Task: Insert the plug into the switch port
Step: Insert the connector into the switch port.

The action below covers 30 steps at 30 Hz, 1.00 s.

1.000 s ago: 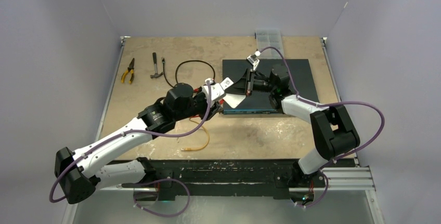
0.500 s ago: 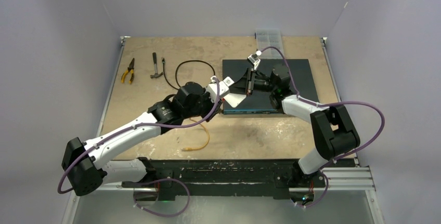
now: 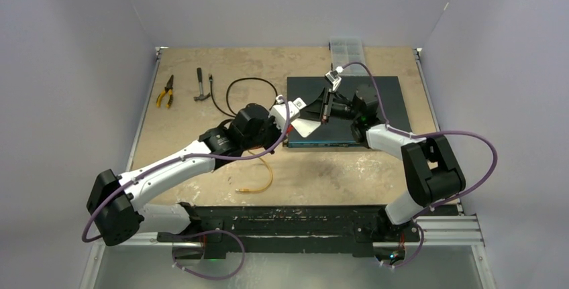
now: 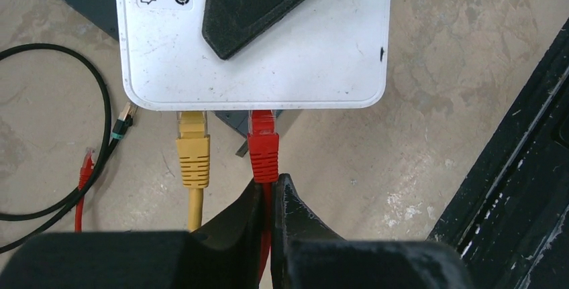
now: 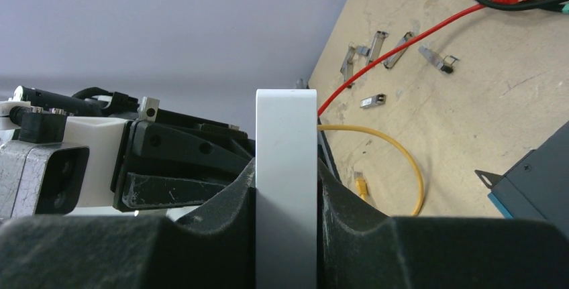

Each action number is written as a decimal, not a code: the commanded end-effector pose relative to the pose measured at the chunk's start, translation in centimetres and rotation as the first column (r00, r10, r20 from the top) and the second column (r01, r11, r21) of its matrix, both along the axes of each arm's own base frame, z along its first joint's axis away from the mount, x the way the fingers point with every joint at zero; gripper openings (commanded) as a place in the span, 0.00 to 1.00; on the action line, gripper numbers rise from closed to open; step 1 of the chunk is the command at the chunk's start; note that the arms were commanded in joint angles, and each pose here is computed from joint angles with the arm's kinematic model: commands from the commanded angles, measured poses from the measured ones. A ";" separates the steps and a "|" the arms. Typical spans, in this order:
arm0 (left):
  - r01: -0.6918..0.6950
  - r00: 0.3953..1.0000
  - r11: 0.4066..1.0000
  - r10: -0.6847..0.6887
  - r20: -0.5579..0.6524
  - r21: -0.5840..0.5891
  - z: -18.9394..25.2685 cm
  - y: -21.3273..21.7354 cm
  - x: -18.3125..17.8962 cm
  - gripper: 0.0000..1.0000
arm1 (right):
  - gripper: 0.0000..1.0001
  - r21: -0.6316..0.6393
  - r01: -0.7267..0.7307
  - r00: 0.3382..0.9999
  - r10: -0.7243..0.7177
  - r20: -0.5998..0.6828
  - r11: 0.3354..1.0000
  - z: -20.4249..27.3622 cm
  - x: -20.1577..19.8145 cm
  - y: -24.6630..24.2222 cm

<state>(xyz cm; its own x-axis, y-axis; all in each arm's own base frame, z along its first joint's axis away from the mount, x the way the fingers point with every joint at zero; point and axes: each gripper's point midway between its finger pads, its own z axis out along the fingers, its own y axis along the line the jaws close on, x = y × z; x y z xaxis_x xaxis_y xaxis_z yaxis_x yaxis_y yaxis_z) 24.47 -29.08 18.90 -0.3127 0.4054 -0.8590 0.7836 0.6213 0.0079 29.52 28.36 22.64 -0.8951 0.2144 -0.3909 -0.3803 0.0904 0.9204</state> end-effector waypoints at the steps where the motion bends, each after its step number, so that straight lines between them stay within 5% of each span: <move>1: 0.023 0.988 0.985 0.004 0.157 -0.169 6.5 -3.4 2.6 0.00 | 0.00 0.038 -0.033 0.995 0.029 0.094 0.999 2.5 -1.7 0.3; 10: 0.058 0.958 0.975 0.006 0.285 -0.213 10.4 -4.9 4.5 0.00 | 0.00 0.014 -0.094 0.993 0.092 0.076 0.996 0.8 -3.7 1.9; 15: 0.108 0.964 0.974 -0.053 0.260 -0.200 9.6 -5.9 4.0 0.00 | 0.00 0.018 -0.089 0.994 0.088 0.067 0.996 0.6 -3.5 1.5; 30: -0.037 0.963 0.995 0.060 0.263 -0.093 8.9 0.1 3.8 0.53 | 0.00 -0.037 0.056 0.993 -0.052 0.103 0.998 0.4 0.7 -3.6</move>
